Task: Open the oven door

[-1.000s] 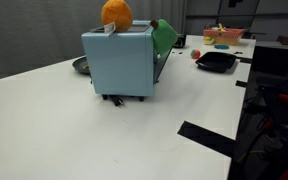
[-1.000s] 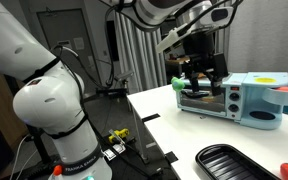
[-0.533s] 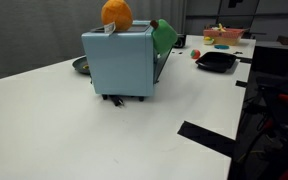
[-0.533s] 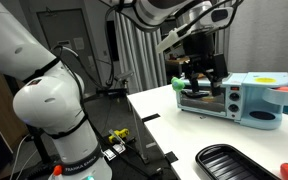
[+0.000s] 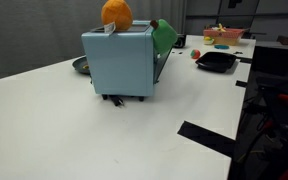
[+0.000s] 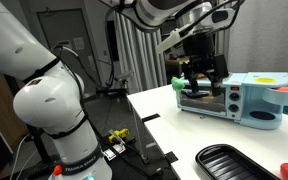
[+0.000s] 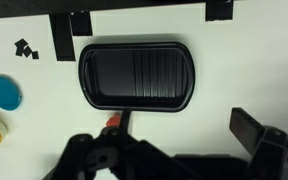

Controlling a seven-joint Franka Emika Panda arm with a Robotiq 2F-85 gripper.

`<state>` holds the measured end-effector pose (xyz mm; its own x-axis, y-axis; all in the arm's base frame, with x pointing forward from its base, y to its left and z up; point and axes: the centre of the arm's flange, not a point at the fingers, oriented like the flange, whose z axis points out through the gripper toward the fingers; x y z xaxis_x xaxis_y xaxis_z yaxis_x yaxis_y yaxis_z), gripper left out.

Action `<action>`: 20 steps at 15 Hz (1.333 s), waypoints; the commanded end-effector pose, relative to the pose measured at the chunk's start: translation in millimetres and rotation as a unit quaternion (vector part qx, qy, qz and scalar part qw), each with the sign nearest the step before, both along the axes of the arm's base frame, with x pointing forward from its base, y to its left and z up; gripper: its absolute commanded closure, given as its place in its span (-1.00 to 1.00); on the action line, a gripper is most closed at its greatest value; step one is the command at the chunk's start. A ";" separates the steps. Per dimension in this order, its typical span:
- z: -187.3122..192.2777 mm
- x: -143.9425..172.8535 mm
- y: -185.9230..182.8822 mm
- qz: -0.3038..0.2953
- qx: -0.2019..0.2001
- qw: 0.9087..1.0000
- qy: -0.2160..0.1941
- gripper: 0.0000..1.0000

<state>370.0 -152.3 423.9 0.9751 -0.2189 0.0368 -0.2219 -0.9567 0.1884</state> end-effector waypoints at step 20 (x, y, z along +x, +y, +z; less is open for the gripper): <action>14.3 76.4 19.1 0.046 0.012 0.998 -0.034 -1.00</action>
<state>374.9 -150.4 424.0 0.9838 -0.1657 0.0680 -0.1758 -0.9664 0.1877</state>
